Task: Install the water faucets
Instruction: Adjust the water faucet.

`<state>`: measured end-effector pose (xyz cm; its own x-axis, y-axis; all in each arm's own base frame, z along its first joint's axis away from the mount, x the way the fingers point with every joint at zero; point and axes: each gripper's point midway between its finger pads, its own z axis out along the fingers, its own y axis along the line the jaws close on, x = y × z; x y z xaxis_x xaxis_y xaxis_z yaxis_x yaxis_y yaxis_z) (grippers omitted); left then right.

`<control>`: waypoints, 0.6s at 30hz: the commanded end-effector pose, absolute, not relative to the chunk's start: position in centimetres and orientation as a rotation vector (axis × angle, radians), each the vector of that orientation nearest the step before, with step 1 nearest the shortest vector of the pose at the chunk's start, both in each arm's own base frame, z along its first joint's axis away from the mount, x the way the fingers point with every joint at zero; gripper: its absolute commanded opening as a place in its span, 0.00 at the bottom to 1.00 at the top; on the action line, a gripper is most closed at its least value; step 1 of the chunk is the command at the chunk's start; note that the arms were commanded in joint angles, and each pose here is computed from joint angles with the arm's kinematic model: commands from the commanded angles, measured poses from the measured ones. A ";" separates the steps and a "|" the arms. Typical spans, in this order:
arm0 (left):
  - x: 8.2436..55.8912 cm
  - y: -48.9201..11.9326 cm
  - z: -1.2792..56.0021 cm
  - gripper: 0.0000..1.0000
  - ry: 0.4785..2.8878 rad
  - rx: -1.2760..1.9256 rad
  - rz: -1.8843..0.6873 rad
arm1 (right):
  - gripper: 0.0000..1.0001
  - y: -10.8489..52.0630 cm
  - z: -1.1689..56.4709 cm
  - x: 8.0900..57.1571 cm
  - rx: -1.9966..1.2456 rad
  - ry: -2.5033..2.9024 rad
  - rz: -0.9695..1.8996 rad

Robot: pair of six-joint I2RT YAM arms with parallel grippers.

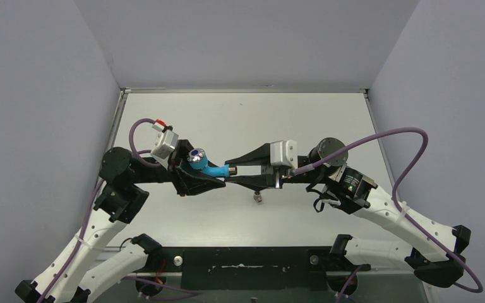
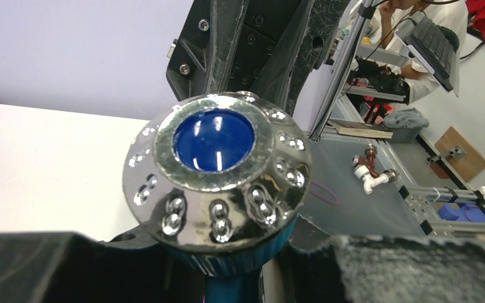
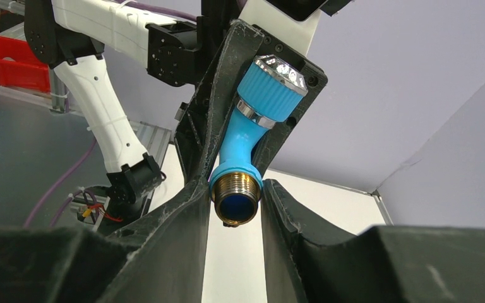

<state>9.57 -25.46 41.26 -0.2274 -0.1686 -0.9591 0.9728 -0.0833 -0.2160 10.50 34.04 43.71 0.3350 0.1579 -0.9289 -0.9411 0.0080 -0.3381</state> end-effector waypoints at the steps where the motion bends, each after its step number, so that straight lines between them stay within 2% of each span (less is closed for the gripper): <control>1: 7.9 -24.9 43.9 0.04 1.049 1.047 -1.493 | 0.00 34.6 43.3 11.8 -1.232 0.863 0.994; 3: 7.9 -24.9 44.0 0.00 1.049 1.041 -1.492 | 0.00 34.6 43.1 11.8 -1.235 0.867 0.994; 11: 8.6 -25.1 44.0 0.00 1.089 1.023 -1.492 | 0.03 34.7 42.6 11.7 -1.257 0.881 0.991; 15: 8.5 -25.1 44.5 0.00 1.070 1.018 -1.490 | 0.04 34.7 40.4 11.5 -1.297 0.937 0.998; 17: 8.5 -25.0 44.7 0.00 1.067 1.021 -1.489 | 0.07 34.6 39.8 11.7 -1.295 0.954 0.988; 18: 8.5 -25.1 44.6 0.00 1.071 1.027 -1.489 | 0.12 34.4 40.0 11.8 -1.283 0.952 0.980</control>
<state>9.71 -25.58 41.13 -0.2381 -0.1671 -0.9568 0.9702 -0.0857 -0.2265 10.56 34.02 43.34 0.3361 0.1451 -0.9306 -0.9409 0.0079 -0.3386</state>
